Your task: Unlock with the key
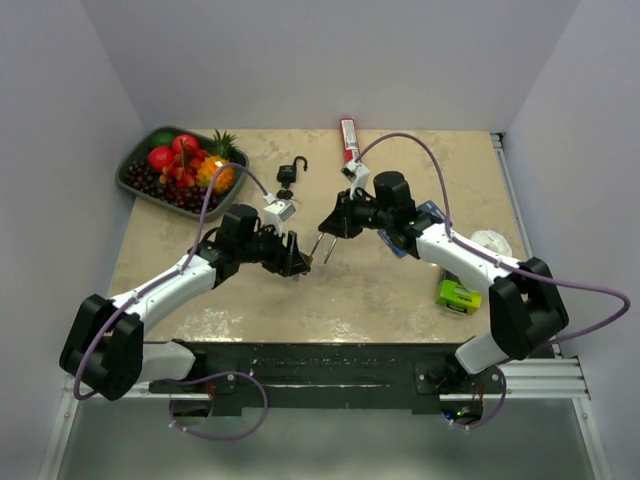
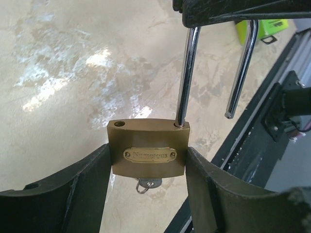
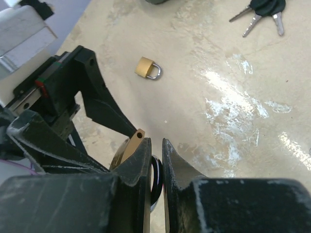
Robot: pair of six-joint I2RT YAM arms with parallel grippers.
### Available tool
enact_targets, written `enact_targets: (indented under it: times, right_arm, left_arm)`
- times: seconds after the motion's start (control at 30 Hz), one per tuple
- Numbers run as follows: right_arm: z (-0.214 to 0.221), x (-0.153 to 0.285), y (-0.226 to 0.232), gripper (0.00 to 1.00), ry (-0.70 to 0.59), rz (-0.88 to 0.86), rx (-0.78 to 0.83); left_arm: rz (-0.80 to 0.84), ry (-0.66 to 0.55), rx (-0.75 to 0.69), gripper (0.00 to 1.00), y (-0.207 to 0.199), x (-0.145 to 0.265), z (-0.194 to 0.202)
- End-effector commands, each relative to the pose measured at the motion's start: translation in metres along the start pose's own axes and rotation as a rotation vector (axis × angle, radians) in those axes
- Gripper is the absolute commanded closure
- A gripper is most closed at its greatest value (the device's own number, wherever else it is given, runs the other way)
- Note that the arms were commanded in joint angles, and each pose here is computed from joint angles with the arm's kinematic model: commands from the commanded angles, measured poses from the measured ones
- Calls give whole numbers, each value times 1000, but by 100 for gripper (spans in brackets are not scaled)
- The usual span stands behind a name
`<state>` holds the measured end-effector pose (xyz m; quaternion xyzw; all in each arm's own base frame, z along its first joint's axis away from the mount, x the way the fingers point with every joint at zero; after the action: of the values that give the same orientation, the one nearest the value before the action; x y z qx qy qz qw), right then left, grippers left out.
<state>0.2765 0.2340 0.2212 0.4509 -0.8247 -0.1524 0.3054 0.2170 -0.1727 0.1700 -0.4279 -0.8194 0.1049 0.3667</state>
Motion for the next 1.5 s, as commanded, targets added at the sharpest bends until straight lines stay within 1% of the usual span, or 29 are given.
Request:
enact_targets:
  times: [0.0, 0.13, 0.17, 0.23, 0.27, 0.53, 0.63, 0.93, 0.97, 1.3, 1.47]
  right_arm:
    - [3, -8, -11, 96, -30, 71, -21]
    - [14, -15, -25, 89, -18, 146, -62]
    - [19, -15, -28, 85, -13, 158, -71]
    - [21, -15, -29, 80, -20, 159, -73]
    - [26, -15, -31, 75, -15, 164, -78]
    - [38, -14, -35, 58, -9, 169, -87]
    - [42, -13, -36, 56, -14, 169, -98]
    - [44, -12, -34, 55, -32, 156, -114]
    - [44, -11, -34, 55, -32, 158, -114]
    - [49, -3, -32, 55, -34, 181, -113]
    - [52, -2, -34, 55, -32, 183, -120]
  left_arm:
    - [-203, -70, 87, 100, 10, 3, -15]
    - [-282, -42, 146, 100, 22, -2, 4]
    - [-290, -36, 154, 100, 24, -3, 6]
    - [-328, -27, 178, 100, 29, -6, 10]
    - [-335, -25, 180, 100, 31, -7, 11]
    - [-387, -37, 203, 100, 42, -17, 15]
    - [-428, -40, 204, 100, 47, -19, 14]
    - [-567, -40, 199, 100, 67, -29, 12]
    - [-572, -24, 202, 100, 70, -32, 14]
    - [-657, -9, 209, 100, 87, -52, 2]
    - [-759, 11, 237, 100, 99, -60, -3]
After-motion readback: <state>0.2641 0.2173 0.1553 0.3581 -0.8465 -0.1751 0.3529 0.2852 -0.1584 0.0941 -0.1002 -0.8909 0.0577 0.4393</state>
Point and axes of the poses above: each gripper's point midway between its finger pads, its own x axis back along the fingers, its own y axis along the line the jaws close on, z = x × y, the point moved 9 cm from there along x, back along the fingers, and after that the axes turned 2 degrees about -x, right-handed, at the moved point
